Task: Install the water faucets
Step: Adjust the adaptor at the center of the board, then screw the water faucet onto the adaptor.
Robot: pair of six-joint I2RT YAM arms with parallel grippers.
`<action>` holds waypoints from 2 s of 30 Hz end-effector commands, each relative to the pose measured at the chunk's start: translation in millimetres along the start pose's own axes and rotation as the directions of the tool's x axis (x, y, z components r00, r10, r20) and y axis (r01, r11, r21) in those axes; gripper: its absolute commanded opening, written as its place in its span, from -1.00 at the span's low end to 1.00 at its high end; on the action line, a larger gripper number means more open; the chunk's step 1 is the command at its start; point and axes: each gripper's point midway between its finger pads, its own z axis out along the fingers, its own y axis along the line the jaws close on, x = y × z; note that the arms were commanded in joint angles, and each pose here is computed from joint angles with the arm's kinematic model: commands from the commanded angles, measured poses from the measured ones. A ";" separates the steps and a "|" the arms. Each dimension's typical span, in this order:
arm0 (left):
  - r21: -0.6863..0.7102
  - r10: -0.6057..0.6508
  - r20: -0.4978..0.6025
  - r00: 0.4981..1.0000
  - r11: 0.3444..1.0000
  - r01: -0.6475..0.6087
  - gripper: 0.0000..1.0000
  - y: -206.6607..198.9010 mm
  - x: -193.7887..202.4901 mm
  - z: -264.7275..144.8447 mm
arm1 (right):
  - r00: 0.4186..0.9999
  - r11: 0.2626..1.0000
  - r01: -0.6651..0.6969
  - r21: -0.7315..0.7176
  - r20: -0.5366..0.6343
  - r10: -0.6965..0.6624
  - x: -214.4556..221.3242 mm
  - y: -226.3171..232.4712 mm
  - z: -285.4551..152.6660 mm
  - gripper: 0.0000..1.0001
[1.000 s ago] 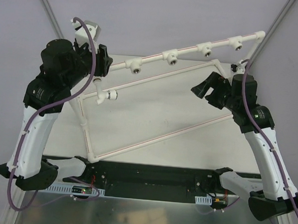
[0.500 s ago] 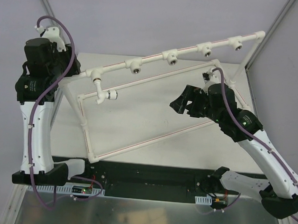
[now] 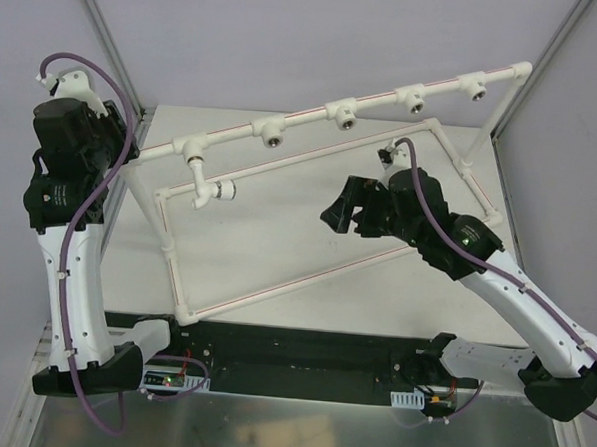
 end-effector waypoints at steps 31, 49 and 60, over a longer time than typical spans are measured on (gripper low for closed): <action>0.437 0.053 -0.364 0.930 0.892 0.120 -0.37 -80.8 131.9 -15.8 | -0.114 0.240 0.868 0.435 0.644 -0.756 -24.4 175.0 -27.4 0.92; 0.453 0.064 -0.351 0.934 0.885 0.110 -0.32 -82.1 132.4 -15.0 | -0.104 0.192 0.868 0.458 0.546 -0.831 -23.0 205.3 33.6 0.26; 0.446 0.068 -0.344 0.936 0.889 0.099 -0.30 -79.4 134.8 -12.3 | 0.090 0.366 0.816 0.448 0.526 -0.845 -39.3 175.7 48.5 -0.69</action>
